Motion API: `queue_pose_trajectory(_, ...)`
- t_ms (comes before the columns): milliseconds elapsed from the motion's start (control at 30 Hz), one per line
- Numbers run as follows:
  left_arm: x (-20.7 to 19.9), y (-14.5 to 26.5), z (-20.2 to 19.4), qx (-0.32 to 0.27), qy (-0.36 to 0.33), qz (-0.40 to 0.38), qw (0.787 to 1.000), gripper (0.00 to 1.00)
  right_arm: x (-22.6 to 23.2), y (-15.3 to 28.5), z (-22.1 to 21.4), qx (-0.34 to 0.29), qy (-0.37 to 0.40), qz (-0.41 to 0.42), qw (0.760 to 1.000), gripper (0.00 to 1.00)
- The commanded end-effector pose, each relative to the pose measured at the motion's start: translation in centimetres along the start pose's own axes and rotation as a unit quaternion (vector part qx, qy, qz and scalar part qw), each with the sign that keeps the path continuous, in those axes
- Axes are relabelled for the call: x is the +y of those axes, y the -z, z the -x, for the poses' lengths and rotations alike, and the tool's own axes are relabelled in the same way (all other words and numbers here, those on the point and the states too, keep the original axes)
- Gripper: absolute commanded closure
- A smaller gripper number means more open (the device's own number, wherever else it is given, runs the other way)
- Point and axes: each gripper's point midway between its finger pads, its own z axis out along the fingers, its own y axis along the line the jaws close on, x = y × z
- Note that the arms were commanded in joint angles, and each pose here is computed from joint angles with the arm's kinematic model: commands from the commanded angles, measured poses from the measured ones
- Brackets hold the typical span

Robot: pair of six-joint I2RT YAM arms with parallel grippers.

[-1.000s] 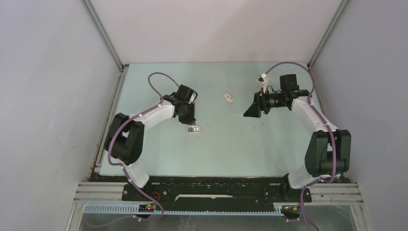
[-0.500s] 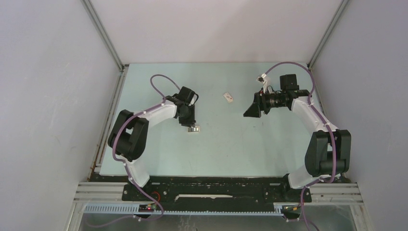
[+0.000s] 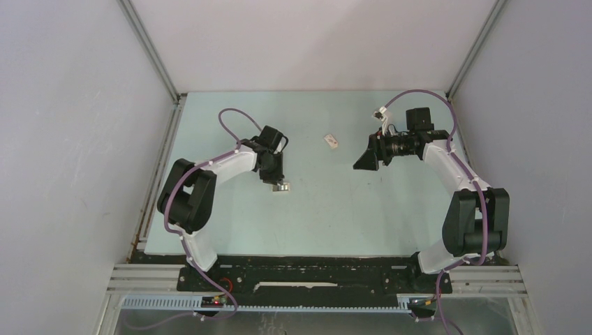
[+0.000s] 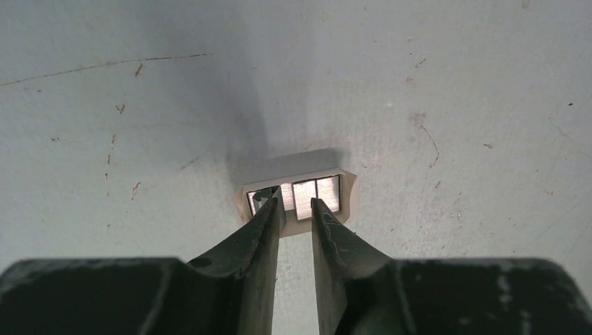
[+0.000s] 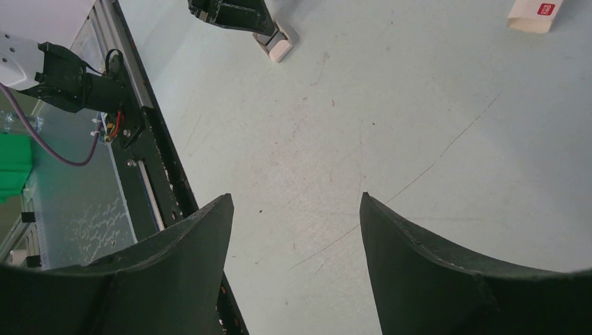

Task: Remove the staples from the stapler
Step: Adjust the staple in the staple box.

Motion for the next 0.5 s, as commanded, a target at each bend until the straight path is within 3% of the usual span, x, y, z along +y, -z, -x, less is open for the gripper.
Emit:
queue_pose_trajectory(0,0.29,0.40,0.50,-0.010,0.004,0.006,1.000,0.71,0.23,0.14,0.20,-0.005,0.005,0.006,1.000,0.24)
queue_pose_trajectory(467,0.62,0.40,0.12,-0.004,0.006,0.014,1.000,0.71,0.23,0.14,0.26,-0.006,0.005,0.006,1.000,0.24)
